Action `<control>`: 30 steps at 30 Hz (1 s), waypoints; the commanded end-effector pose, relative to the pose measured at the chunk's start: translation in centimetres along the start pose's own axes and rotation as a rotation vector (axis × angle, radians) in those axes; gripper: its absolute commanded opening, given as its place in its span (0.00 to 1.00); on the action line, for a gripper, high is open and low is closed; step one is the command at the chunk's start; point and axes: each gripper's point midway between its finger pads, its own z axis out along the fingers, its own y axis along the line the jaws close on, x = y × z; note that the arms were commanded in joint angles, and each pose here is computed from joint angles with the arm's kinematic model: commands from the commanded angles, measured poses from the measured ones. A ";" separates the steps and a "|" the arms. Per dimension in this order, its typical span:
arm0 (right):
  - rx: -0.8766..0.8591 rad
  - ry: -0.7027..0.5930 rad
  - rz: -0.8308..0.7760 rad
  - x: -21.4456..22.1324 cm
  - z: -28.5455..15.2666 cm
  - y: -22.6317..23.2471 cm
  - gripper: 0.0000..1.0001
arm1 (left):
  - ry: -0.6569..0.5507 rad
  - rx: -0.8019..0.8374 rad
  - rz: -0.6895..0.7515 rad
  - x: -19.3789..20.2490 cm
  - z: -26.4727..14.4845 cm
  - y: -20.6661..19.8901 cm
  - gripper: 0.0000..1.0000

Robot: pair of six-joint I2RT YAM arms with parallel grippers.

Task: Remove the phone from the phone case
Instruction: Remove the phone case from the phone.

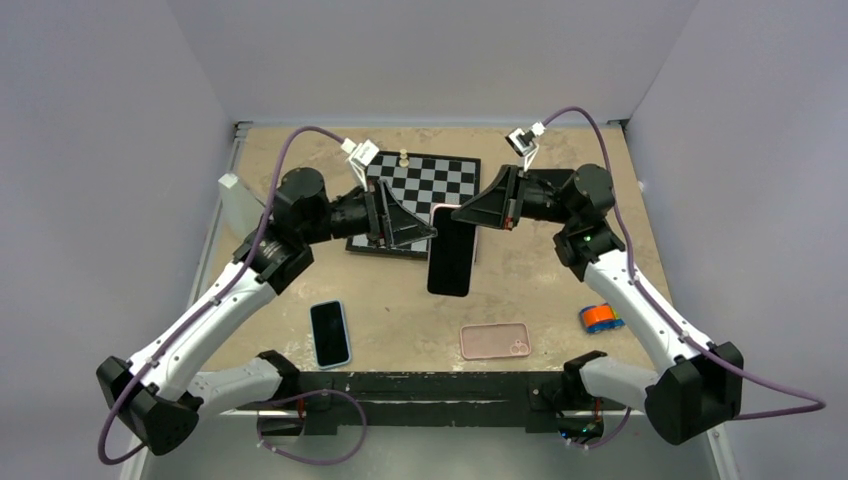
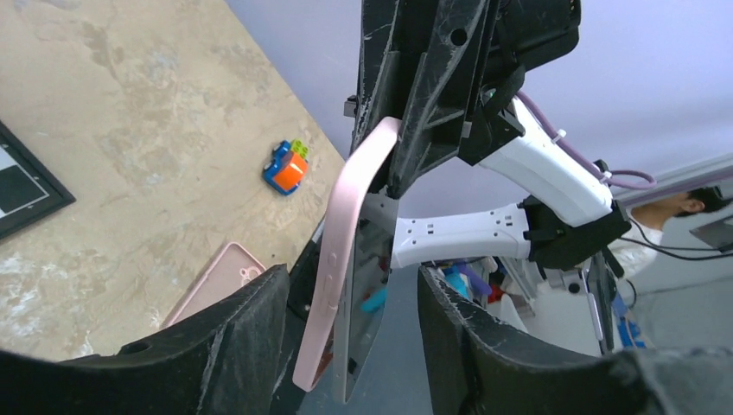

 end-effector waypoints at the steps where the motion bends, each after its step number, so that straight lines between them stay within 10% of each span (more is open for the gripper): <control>1: -0.048 0.018 -0.098 -0.2 0.1 2.6 0.00 | 0.078 0.165 0.008 0.4 0.8 -2.4 0.59; 14: -0.080 0.076 -0.099 1.1 1.8 3.1 0.00 | 0.135 0.235 -0.015 0.6 2.3 -2.2 0.03; 18: -0.060 0.066 -0.094 0.8 1.8 2.9 0.03 | 0.122 0.227 0.016 0.8 1.5 -2.5 0.00; 24: 0.105 -0.045 -0.117 -1.5 0.6 0.6 0.71 | 0.002 0.046 0.003 -0.7 -0.2 -0.8 0.00; 30: 0.371 -0.086 -0.097 -0.9 -1.7 -2.4 0.78 | -0.153 -0.074 -0.049 -3.6 -1.8 0.6 0.00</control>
